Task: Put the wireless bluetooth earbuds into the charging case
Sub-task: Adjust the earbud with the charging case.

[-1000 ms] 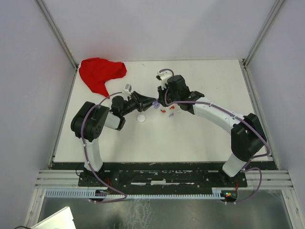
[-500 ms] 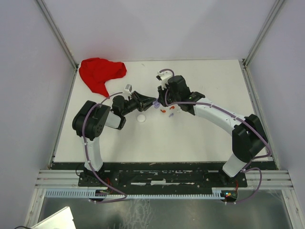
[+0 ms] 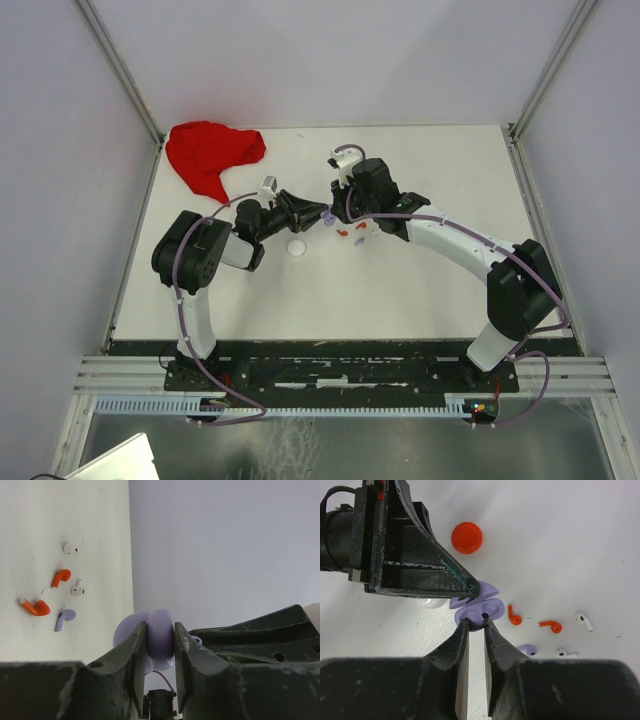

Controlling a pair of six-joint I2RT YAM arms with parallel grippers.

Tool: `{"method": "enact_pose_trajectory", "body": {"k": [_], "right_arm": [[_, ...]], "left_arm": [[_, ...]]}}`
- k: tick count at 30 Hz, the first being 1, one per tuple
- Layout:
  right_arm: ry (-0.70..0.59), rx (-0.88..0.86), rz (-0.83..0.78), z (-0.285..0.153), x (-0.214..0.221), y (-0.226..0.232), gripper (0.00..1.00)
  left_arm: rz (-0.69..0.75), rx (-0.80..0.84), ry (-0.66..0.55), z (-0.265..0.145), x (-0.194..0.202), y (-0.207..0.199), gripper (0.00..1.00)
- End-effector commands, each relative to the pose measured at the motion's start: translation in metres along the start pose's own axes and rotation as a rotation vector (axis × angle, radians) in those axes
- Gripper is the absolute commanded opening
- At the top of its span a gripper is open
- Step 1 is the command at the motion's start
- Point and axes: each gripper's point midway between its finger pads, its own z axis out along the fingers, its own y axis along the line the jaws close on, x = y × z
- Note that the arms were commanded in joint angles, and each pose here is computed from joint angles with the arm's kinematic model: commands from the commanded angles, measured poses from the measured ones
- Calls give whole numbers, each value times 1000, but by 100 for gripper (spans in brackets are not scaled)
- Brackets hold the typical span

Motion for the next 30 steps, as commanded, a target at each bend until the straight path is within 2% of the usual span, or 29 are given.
{"method": "enact_pose_trajectory", "body": {"k": [1,30], "right_arm": [[-56,-2,-15,-4,-15,1,11],[-40,9,-22,-2,-11,-1,10]], "left_arm": [[40,95,17,1,3,-35,3],[53,123,23,-2,8,-49,3]]}}
